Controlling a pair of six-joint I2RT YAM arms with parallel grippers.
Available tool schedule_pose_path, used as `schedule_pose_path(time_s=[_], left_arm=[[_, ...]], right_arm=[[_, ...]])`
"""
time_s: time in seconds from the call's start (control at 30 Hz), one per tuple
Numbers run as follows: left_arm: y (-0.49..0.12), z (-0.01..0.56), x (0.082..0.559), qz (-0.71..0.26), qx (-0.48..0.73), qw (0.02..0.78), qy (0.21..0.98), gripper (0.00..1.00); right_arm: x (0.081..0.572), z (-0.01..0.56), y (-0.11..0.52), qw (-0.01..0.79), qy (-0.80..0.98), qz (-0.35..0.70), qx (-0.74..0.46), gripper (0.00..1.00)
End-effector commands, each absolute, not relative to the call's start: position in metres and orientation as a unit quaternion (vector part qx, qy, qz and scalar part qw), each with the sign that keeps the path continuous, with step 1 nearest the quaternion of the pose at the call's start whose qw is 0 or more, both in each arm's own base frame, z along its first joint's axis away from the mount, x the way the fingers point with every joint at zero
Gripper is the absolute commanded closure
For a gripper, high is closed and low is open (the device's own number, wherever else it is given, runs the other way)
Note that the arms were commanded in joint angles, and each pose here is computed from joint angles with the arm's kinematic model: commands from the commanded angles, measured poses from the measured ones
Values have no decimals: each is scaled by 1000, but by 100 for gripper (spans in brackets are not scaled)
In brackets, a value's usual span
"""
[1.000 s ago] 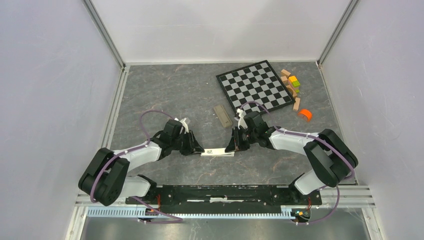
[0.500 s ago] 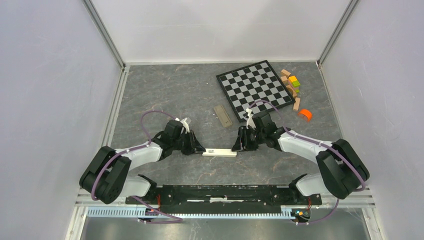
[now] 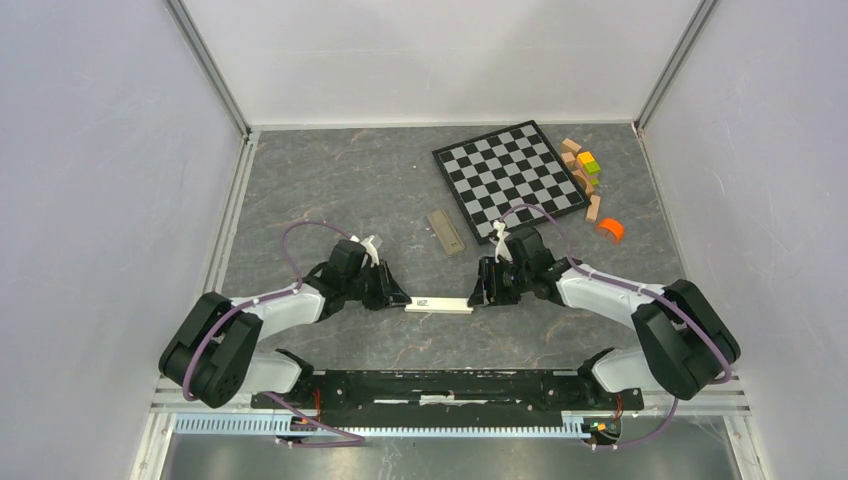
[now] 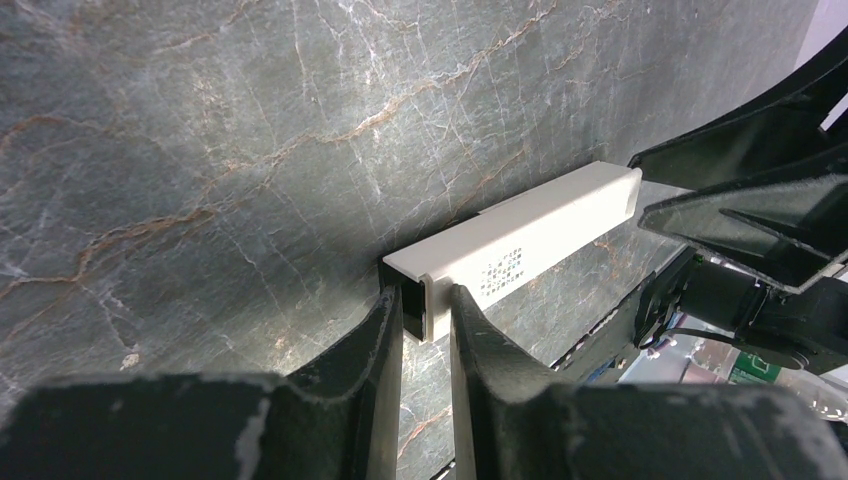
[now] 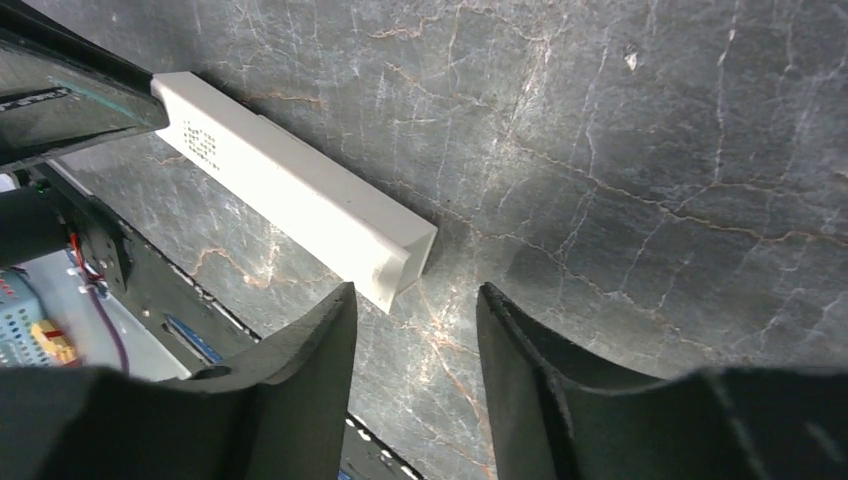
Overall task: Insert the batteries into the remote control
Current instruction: Load the battery cover into the remote control.
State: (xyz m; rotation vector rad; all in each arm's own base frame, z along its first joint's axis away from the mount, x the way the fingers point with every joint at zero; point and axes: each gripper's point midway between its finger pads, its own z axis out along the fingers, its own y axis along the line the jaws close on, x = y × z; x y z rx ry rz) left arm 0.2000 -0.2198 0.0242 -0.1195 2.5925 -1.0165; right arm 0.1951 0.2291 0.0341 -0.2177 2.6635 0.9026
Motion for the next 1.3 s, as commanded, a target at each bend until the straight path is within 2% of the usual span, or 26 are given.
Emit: schedule_pose_path(time_s=[0.0, 0.07, 0.17, 0.8, 1.1, 1.27], left_arm=[[-181, -27, 164, -253, -68, 114, 958, 74], [-182, -27, 164, -255, -69, 114, 958, 74], [-183, -26, 164, -258, -70, 115, 957, 76], [-189, -24, 160, -281, -78, 109, 950, 87], [-203, -20, 159, -330, -91, 105, 934, 98], [-205, -22, 158, -338, -95, 99, 931, 98]], right_arm=[[203, 27, 227, 178, 935, 299, -76, 53], [202, 21, 223, 177, 939, 286, -73, 63], [200, 14, 216, 177, 945, 266, -75, 70], [172, 14, 240, 147, 936, 316, -53, 96], [150, 16, 277, 124, 927, 350, -56, 100], [144, 11, 285, 122, 931, 340, -58, 100]])
